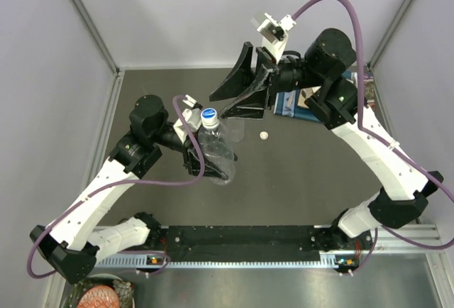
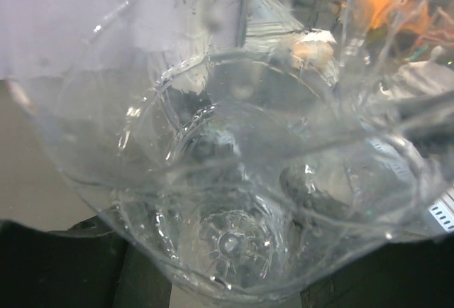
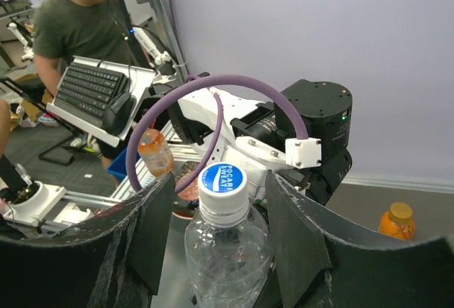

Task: Screw on the bottle caps
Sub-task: Screw the bottle cap onto the plastic bottle.

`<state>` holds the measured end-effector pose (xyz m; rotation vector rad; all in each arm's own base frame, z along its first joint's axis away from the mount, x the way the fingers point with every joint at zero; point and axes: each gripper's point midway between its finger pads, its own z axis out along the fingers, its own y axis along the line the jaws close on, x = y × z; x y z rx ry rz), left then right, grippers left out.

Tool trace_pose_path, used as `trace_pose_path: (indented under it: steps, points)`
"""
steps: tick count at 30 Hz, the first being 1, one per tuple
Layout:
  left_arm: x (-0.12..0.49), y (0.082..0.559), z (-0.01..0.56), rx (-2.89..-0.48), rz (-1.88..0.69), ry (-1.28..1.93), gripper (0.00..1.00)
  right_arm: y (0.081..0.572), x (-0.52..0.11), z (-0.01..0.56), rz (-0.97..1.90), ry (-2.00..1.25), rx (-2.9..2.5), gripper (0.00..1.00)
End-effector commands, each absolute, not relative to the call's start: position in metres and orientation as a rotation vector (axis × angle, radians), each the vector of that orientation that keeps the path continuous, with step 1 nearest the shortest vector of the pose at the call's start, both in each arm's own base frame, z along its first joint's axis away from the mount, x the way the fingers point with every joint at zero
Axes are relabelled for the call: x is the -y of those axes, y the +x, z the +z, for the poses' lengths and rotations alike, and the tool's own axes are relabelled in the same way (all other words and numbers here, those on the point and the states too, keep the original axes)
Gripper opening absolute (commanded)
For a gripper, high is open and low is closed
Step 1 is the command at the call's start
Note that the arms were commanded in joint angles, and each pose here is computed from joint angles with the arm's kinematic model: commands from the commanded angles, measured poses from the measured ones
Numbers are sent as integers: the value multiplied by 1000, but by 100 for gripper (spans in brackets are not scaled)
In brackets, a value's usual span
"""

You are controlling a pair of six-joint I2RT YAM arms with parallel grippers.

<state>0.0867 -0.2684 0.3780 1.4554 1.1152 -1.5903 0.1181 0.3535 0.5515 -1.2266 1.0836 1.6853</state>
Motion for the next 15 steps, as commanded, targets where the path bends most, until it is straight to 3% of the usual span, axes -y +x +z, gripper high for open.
trace_pose_path:
  steps: [1, 15]
  points:
    - [270, 88, 387, -1059, -1546, 1462, 0, 126, -359, 555, 1693, -1217, -1069, 54]
    - [272, 94, 387, -1079, -1513, 1433, 0, 120, -361, 548, 1723, -1267, -1070, 49]
